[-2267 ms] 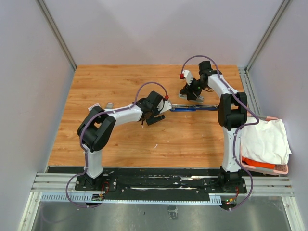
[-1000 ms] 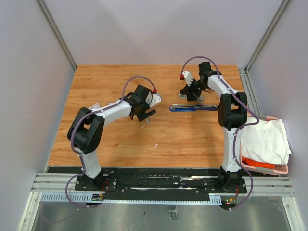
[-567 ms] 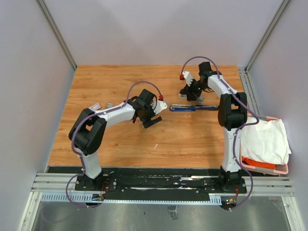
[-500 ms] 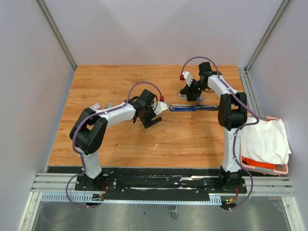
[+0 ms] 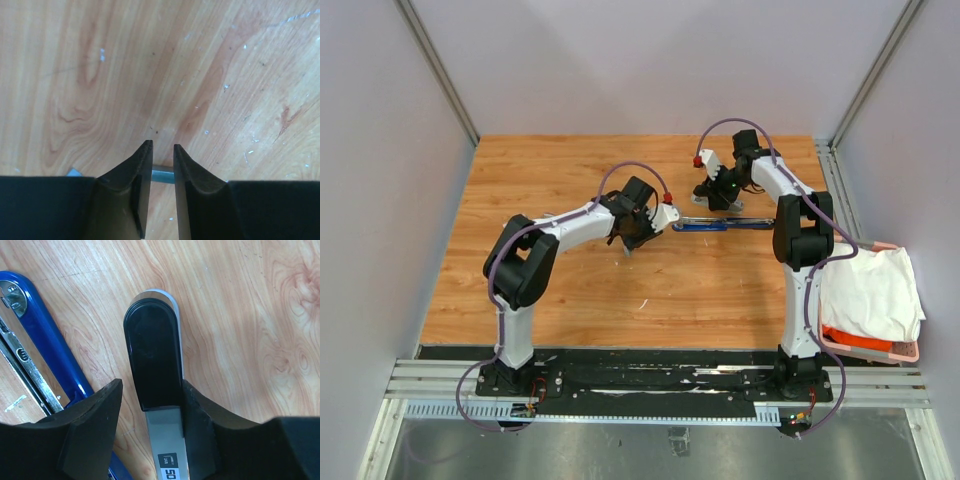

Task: Unload the staples from the stapler
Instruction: Adjust the staple at the center of the board, then pick up the stapler from the center of the board, then place the stapler at the center of the board, then unload the staple at the center of the board.

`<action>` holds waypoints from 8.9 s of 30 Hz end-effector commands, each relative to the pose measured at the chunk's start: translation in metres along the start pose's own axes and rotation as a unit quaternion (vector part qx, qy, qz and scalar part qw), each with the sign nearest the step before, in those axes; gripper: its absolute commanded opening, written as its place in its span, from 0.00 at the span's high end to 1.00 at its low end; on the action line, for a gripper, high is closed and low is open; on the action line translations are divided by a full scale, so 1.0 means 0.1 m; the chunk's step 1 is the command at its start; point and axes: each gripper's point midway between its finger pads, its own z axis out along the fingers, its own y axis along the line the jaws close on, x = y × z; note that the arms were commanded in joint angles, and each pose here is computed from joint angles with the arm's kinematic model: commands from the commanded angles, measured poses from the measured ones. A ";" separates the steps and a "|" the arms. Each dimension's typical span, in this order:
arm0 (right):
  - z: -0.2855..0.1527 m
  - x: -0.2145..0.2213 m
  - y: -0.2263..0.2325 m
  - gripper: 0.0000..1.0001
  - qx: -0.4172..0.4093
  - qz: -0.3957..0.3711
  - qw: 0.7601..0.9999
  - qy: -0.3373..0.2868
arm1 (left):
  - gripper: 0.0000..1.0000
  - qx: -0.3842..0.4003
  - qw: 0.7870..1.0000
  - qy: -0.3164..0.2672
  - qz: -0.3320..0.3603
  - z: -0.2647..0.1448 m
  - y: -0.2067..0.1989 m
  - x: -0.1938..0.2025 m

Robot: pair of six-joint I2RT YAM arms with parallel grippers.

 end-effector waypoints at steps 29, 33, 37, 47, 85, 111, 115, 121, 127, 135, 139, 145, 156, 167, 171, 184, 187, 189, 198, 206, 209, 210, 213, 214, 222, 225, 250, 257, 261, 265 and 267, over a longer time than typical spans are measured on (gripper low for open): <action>-0.02 -0.05 0.11 0.52 -0.013 -0.007 1.000 -0.006 | 0.87 -0.025 0.985 0.170 0.014 -0.05 0.23 1.02; -0.02 -0.05 0.11 0.52 -0.013 -0.007 1.000 -0.007 | 0.87 -0.022 0.983 0.183 0.024 -0.09 0.23 1.14; -0.03 -0.06 0.10 0.52 -0.012 -0.007 1.000 -0.008 | 0.87 0.002 0.982 0.187 0.032 -0.16 0.14 1.22; 0.02 -0.08 0.11 0.56 -0.013 -0.011 1.000 -0.003 | 0.84 0.040 0.986 0.159 0.013 -0.27 -0.05 1.16; -1.00 -1.19 0.99 0.97 0.015 -0.117 0.988 -0.101 | 0.00 -0.095 0.992 -0.068 -0.045 -0.99 0.55 0.16; -0.05 -0.82 2.21 0.94 -0.062 -0.159 0.985 -0.025 | 0.02 -0.029 0.979 -0.201 0.001 -1.41 0.01 0.31; 0.04 -0.78 2.22 0.94 -0.056 -0.162 0.985 -0.011 | 0.02 -0.016 0.980 -0.199 0.000 -1.36 -0.04 0.34; 0.13 -0.69 2.25 0.92 -0.061 -0.166 0.984 0.008 | 0.02 -0.011 0.979 -0.201 0.001 -1.34 -0.07 0.35; 0.20 -0.61 2.30 0.91 -0.073 -0.166 0.983 0.019 | 0.02 -0.013 0.977 -0.214 0.009 -1.38 -0.11 0.34; 0.27 -0.50 2.33 0.90 -0.082 -0.167 0.982 0.032 | 0.02 -0.003 0.977 -0.215 0.014 -1.36 -0.16 0.36; 0.29 -0.47 2.34 0.87 -0.086 -0.167 0.982 0.035 | 0.02 -0.001 0.976 -0.215 0.014 -1.36 -0.17 0.36; 0.31 -0.44 2.35 0.80 -0.089 -0.166 0.981 0.038 | 0.02 0.004 0.976 -0.217 0.016 -1.35 -0.19 0.36; 0.30 -0.45 2.36 0.69 -0.090 -0.167 0.981 0.036 | 0.02 0.012 0.976 -0.215 0.014 -1.32 -0.21 0.37; 0.29 -0.47 2.37 0.60 -0.088 -0.167 0.981 0.031 | 0.02 0.022 0.976 -0.214 0.012 -1.28 -0.24 0.38; 0.25 -0.55 2.39 0.56 -0.092 -0.166 0.982 0.018 | 0.02 0.025 0.976 -0.214 0.013 -1.27 -0.25 0.38; 0.11 -0.95 2.45 0.51 -0.102 -0.134 0.985 -0.035 | 0.02 0.021 0.971 -0.238 -0.021 -1.23 -0.17 0.37; 0.15 -0.99 2.49 0.48 -0.112 -0.127 0.985 -0.042 | 0.02 -0.001 0.961 -0.273 -0.039 -1.29 -0.02 0.32; 0.18 -1.01 2.53 0.47 -0.119 -0.131 0.983 -0.041 | 0.02 -0.007 0.955 -0.293 -0.047 -1.34 0.04 0.28; 0.29 -0.99 2.65 0.46 -0.142 -0.136 0.980 -0.035 | 0.02 0.004 0.937 -0.347 -0.049 -1.34 0.06 0.14; 0.37 -0.94 2.60 0.46 -0.133 -0.136 0.981 -0.022 | 0.02 0.011 0.926 -0.375 -0.031 -1.32 -0.04 0.15; 0.40 -0.95 2.59 0.49 -0.131 -0.138 0.982 -0.023 | 0.02 0.025 0.923 -0.383 -0.021 -1.33 -0.13 0.16; 0.40 -0.96 2.57 0.52 -0.130 -0.139 0.982 -0.024 | 0.02 0.030 0.923 -0.384 -0.018 -1.32 -0.16 0.17; 0.39 -0.98 2.60 0.70 -0.139 -0.139 0.980 -0.024 | 0.02 0.039 0.923 -0.382 -0.011 -1.33 -0.20 0.18; 0.38 -0.98 2.61 0.74 -0.141 -0.139 0.980 -0.025 | 0.02 0.040 0.923 -0.383 -0.010 -1.33 -0.20 0.17; 0.10 -1.21 2.63 0.87 -0.135 -0.156 0.977 -0.062 | 0.02 0.059 0.921 -0.386 -0.006 -1.33 -0.22 0.13; -0.06 -1.33 2.63 0.90 -0.135 -0.157 0.974 -0.089 | 0.02 0.070 0.918 -0.391 0.000 -1.34 -0.25 0.10; -0.53 -1.59 2.83 0.93 -0.165 -0.144 0.955 -0.201 | 0.24 0.162 0.912 -0.377 0.018 -1.02 -0.50 -0.24; -0.58 -1.61 2.85 0.93 -0.169 -0.141 0.953 -0.208 | 0.42 0.174 0.910 -0.376 0.006 -0.99 -0.48 -0.35; -0.61 -1.62 2.84 0.93 -0.165 -0.141 0.953 -0.211 | 0.53 0.182 0.909 -0.374 0.000 -0.96 -0.50 -0.35; -0.65 -1.63 2.79 0.93 -0.159 -0.136 0.953 -0.218 | 0.53 0.183 0.912 -0.368 0.003 -0.94 -0.54 -0.30; -0.66 -1.63 2.77 0.93 -0.156 -0.134 0.954 -0.219 | 0.53 0.183 0.914 -0.361 0.005 -0.94 -0.55 -0.26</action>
